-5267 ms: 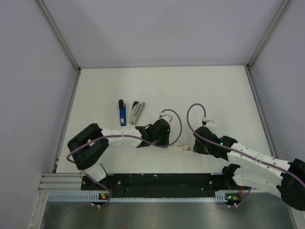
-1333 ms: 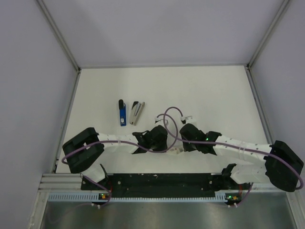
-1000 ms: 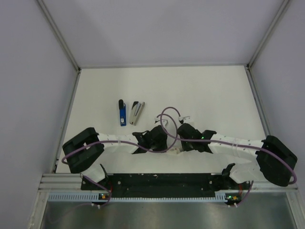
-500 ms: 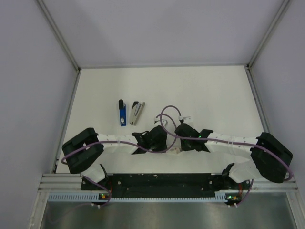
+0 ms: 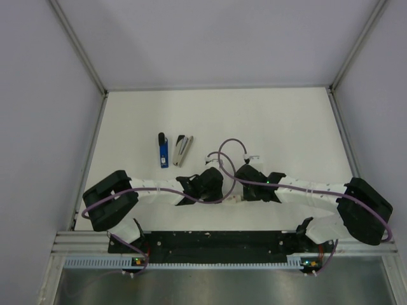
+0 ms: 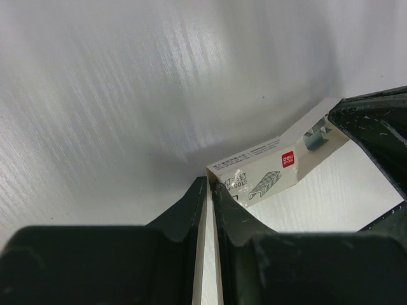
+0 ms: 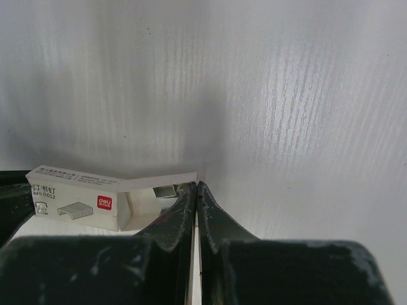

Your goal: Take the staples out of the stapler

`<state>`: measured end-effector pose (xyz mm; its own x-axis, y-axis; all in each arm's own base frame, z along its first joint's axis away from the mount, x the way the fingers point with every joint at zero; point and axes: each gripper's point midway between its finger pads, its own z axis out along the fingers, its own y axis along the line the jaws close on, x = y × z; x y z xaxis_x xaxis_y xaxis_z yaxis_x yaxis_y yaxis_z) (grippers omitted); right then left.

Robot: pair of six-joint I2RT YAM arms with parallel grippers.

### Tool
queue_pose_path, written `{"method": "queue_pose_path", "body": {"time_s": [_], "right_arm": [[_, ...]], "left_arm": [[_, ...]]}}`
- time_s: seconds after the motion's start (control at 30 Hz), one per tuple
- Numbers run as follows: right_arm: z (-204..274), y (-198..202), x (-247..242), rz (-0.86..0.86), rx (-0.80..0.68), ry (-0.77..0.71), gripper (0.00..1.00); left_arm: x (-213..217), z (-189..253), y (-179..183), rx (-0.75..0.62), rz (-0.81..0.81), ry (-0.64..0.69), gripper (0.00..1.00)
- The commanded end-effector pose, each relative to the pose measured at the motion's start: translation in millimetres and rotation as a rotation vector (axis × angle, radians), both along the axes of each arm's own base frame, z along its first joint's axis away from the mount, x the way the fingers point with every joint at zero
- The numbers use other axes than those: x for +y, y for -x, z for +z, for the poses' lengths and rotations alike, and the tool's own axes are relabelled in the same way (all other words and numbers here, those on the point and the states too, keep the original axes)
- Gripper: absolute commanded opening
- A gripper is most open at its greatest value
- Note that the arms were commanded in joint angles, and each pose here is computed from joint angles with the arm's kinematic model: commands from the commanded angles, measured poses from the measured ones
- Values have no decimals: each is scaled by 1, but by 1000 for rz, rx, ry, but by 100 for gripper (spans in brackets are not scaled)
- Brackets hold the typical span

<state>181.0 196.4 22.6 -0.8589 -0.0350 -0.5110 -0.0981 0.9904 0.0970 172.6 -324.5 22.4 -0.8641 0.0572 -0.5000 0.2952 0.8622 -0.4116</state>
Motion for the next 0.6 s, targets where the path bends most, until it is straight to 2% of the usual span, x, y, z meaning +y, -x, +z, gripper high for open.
{"method": "queue_pose_path", "body": {"time_s": [0.0, 0.57], "right_arm": [[9, -5, 5, -61, -27, -44, 0], [4, 2, 13, -124, -15, -106, 0]], "left_arm": [[4, 3, 1, -9, 25, -8, 14], [-5, 1, 8, 5, 49, 11, 13]]}}
